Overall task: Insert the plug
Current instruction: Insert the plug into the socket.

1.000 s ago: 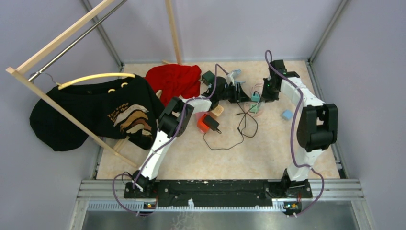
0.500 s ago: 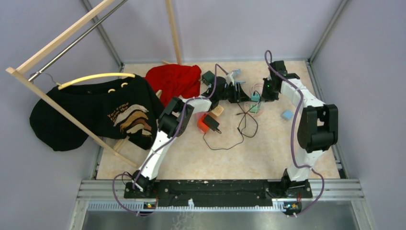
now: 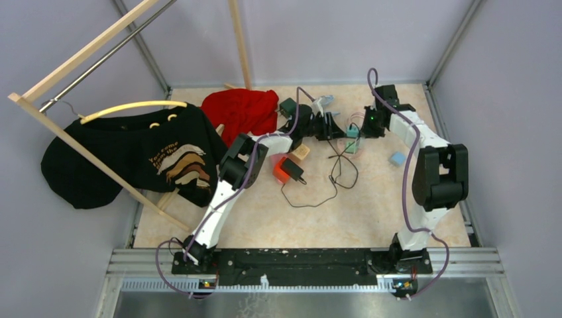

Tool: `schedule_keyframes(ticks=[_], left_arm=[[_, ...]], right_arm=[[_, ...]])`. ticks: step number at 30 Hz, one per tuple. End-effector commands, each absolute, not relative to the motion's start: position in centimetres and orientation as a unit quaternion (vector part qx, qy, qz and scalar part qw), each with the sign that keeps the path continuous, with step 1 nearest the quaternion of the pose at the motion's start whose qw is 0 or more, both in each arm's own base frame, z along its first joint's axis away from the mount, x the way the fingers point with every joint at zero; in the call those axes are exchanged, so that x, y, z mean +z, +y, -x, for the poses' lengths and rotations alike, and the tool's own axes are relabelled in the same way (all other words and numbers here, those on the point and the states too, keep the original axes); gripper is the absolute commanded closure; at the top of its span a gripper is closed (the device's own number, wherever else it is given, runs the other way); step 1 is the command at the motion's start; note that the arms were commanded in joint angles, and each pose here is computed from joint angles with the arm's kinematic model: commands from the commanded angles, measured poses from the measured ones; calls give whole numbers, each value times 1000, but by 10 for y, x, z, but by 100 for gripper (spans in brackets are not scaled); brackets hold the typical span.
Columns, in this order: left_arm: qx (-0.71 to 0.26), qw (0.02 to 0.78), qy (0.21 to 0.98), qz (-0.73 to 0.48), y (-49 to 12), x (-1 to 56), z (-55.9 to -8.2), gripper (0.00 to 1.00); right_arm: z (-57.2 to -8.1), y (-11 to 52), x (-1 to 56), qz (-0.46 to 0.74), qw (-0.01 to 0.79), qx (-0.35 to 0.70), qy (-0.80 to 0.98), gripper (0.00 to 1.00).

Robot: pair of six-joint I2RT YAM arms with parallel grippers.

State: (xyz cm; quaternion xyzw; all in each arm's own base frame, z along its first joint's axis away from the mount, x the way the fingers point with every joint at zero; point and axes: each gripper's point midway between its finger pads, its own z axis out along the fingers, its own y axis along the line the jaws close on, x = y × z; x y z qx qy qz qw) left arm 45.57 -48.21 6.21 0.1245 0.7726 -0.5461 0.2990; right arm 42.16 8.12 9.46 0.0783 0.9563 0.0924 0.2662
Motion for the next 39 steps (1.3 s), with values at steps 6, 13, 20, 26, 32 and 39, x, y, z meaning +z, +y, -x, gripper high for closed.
schedule_keyframes(ticks=[6, 13, 20, 26, 32, 39], left_arm=[[-572, 232, 772, -151, -509, 22, -412, 51], [-573, 228, 772, -152, -509, 17, -410, 51], [-574, 223, 773, -155, -512, 13, -405, 51], [-579, 227, 763, -176, -513, 14, -402, 48], [-588, 221, 751, -205, -517, 11, -400, 46], [-595, 212, 747, -208, -521, 7, -396, 47]], right_arm=[[-390, 166, 46, -48, 180, 261, 947, 100], [-369, 167, 16, -57, 137, 250, 957, 100], [-349, 166, -10, -62, 96, 228, 967, 100], [-356, 161, -2, -40, 83, 217, 972, 100], [-383, 168, 31, -4, 86, 234, 968, 100], [-376, 165, 10, 8, 64, 208, 976, 100]])
